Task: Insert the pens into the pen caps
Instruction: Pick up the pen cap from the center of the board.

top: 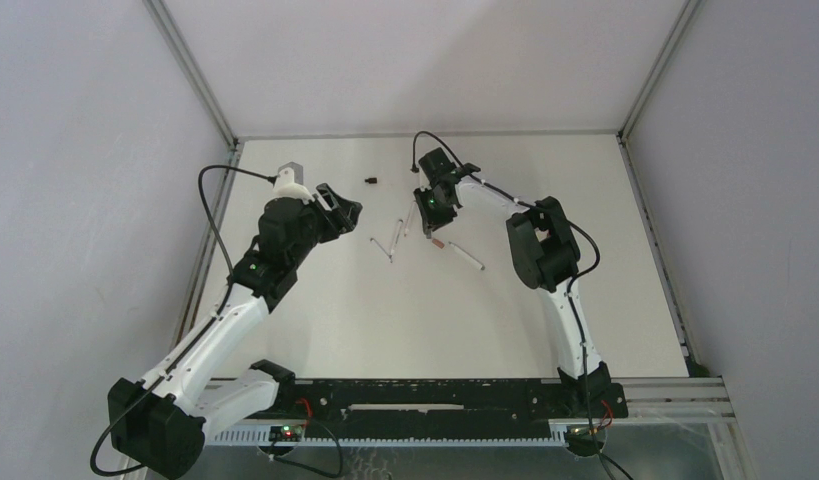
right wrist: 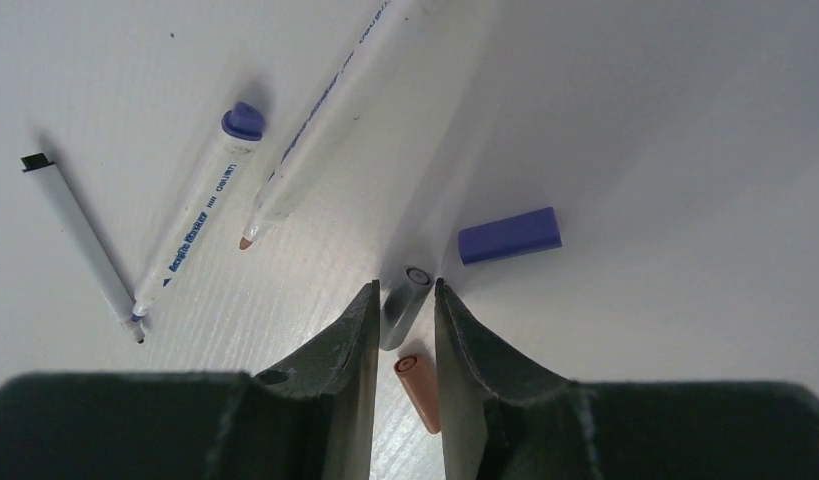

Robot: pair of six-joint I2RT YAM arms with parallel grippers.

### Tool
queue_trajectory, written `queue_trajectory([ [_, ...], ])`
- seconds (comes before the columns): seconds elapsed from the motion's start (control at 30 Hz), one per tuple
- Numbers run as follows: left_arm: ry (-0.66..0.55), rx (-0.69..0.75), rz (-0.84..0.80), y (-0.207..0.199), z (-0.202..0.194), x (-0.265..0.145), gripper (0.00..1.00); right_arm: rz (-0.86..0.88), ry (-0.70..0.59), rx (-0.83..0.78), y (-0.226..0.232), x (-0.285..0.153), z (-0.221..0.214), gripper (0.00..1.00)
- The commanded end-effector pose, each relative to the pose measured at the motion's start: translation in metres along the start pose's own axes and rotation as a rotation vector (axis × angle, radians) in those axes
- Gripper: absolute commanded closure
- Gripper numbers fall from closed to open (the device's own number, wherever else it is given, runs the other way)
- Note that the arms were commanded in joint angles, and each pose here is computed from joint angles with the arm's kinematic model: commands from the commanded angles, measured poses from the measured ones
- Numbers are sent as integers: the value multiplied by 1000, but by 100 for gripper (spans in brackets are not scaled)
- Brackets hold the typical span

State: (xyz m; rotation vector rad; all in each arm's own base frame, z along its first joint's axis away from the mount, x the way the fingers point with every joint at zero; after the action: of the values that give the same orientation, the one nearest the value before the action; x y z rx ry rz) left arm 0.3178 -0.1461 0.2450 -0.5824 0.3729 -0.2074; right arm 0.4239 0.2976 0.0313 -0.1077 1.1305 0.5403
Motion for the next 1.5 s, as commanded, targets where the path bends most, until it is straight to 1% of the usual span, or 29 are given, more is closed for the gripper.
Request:
queue_trajectory([
  [0.0, -18, 23, 6, 2, 5, 2, 30, -15, -3, -23, 7, -2, 2, 67],
  [0.2, -16, 25, 6, 3, 4, 2, 30, -18, 38, -66, 12, -2, -9, 67],
  [0.43, -11, 17, -5, 1, 2, 4, 30, -14, 67, -81, 11, -7, -21, 67],
  [0.7, -13, 12, -10, 1, 2, 4, 30, -31, 69, -103, 10, -12, -22, 66],
  [0.93, -16, 7, -13, 0, 2, 2, 30, -64, 89, -118, 4, -11, -30, 69],
  [1.13, -11, 3, -23, -2, 2, 2, 30, -64, 104, -130, 3, -7, -35, 76],
  [1.43, -10, -22, -43, -5, 1, 3, 30, -78, 123, -144, -4, 2, -39, 79],
  [1.47, -11, -28, -50, -7, 1, 3, 30, -78, 128, -165, -6, 3, -39, 80],
])
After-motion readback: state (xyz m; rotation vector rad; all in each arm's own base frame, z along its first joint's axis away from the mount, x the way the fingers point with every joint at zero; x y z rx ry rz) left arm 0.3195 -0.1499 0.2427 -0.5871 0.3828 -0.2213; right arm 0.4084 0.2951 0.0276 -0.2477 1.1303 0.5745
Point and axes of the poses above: each gripper's point midway between its finger pads, its own x axis out along the fingers, its own y axis along the line the jaws close on, z = x × y, the point moved 1 cm from there along -x, back along the fingers, and after that the axes turned 2 degrees about -x, right-handed, at the moved point
